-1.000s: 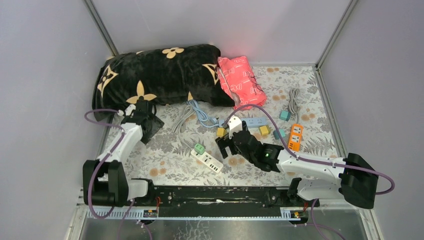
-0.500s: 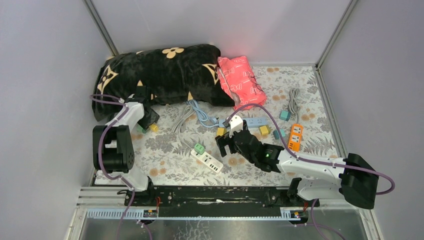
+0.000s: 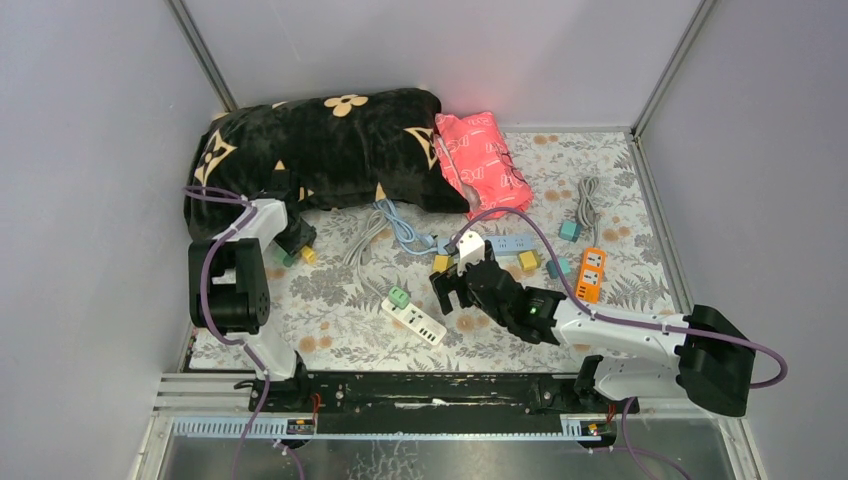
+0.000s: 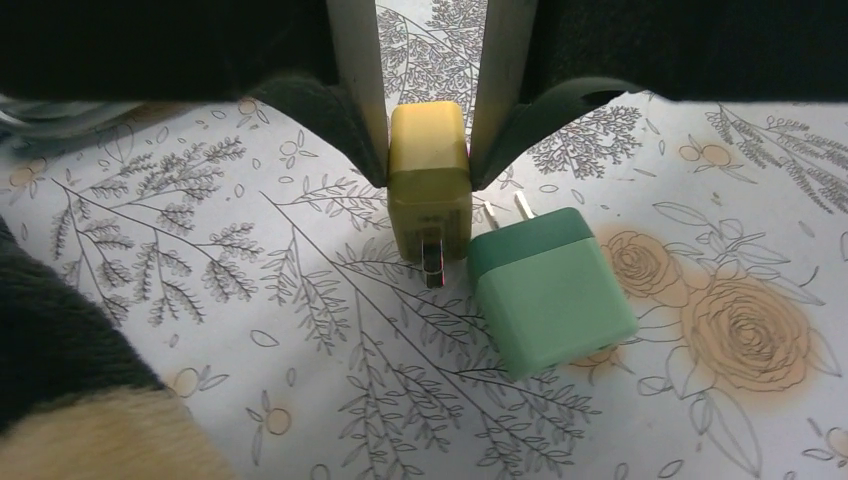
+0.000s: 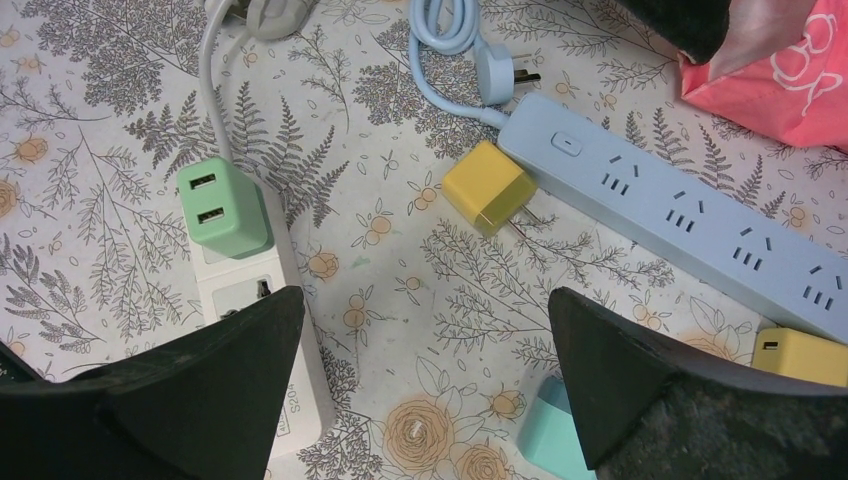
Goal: Insert the plug
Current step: Pick up the plug from the center of the board.
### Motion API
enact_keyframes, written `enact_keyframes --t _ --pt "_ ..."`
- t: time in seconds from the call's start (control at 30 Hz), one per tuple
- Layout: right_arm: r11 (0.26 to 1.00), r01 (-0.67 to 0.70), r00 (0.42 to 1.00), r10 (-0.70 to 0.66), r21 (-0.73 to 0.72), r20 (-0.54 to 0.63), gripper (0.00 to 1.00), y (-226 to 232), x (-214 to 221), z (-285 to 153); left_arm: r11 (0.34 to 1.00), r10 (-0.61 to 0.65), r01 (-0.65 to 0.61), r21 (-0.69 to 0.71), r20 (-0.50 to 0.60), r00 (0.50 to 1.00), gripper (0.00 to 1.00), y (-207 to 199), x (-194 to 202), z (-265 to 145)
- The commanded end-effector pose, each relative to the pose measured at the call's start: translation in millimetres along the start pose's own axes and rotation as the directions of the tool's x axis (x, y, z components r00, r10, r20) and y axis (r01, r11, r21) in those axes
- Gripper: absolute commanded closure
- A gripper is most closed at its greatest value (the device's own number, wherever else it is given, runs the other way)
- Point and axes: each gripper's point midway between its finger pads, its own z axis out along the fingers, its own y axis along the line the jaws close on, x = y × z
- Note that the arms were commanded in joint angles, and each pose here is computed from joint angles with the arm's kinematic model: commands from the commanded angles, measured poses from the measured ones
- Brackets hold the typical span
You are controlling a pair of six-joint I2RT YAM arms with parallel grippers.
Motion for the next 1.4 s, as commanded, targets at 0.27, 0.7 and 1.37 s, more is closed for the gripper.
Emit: enact_keyframes --t 0.27,0.7,1.37 --pt "0.999 -0.032 0.999 0.032 -0.008 0.042 0.0 4 -15 3 0.998 0.012 -0.009 0.061 -0.044 0.999 0.6 -18 -1 5" --pt "1.0 -0.026 0.999 0.026 -0.013 0.03 0.0 6 -13 5 1.0 0.01 -0.009 0.015 -0.065 0.998 0.57 -16 -1 24" --pt "0.999 -0.006 0.994 0.011 -0.039 0.113 0.01 6 -36 -7 0.936 -0.049 0.085 0.341 -0.113 0.992 0.73 -40 27 -32"
